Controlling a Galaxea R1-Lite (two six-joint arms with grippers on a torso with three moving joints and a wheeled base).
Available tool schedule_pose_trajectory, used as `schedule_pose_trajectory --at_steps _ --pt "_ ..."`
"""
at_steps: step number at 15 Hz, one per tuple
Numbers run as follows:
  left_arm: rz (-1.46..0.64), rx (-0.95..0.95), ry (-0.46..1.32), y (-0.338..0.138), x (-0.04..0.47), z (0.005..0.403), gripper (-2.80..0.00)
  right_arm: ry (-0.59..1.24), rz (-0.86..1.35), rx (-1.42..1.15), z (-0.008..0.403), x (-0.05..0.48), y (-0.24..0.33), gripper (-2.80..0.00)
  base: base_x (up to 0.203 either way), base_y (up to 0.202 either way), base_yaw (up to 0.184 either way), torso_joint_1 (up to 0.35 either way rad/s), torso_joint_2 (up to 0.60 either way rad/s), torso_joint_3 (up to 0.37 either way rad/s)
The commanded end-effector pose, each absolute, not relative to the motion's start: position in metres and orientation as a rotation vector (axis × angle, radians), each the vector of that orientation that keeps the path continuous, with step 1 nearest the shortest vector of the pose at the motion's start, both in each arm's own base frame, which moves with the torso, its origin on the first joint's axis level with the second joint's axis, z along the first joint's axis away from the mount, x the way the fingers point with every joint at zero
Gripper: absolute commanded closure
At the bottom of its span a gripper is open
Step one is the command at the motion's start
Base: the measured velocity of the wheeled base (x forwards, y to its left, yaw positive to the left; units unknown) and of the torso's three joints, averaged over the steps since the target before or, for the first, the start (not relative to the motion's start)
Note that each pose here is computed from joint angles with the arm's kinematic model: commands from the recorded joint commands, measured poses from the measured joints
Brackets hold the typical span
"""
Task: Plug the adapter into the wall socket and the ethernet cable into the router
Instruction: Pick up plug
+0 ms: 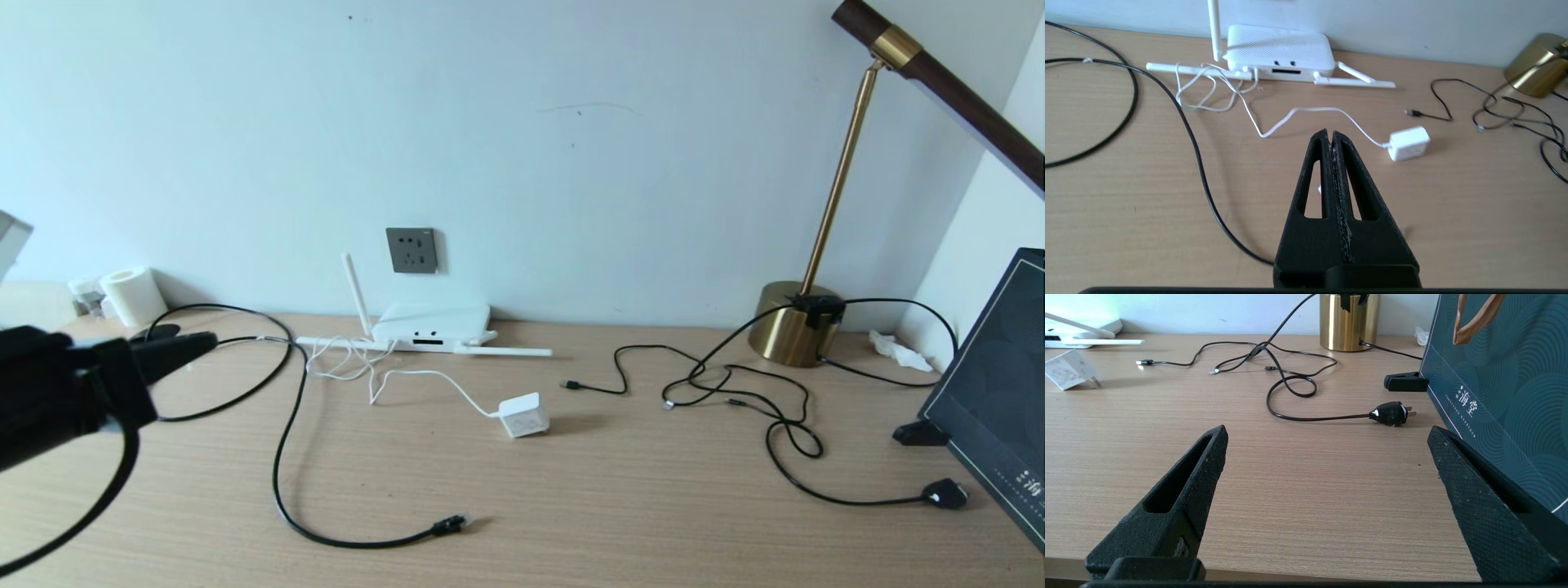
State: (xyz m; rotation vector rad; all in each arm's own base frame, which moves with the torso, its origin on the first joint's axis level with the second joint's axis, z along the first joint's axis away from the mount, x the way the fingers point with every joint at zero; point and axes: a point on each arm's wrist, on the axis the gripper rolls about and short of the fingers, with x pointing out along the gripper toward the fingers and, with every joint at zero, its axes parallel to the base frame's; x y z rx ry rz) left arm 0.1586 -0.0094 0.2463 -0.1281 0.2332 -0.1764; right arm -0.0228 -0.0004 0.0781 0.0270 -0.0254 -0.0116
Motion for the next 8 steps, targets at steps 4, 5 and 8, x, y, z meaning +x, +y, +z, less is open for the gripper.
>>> schedule_pose_trajectory --at_steps 4,5,8 --pt "-0.204 -0.039 0.342 -0.009 0.258 0.221 0.0 -0.015 -0.011 0.026 0.075 -0.022 0.0 -2.8 0.0 0.0 0.0 0.0 0.0 0.0" --pt "-0.267 -0.026 0.34 -0.012 0.266 0.22 0.0 -0.015 -0.012 0.026 0.075 -0.022 0.0 -2.8 0.0 0.0 0.0 0.0 0.0 0.0" --pt "-0.424 0.023 0.351 -0.027 0.283 0.212 0.0 -0.015 -0.012 0.026 0.075 -0.022 0.0 -2.8 0.0 0.0 0.0 0.0 0.0 0.0"
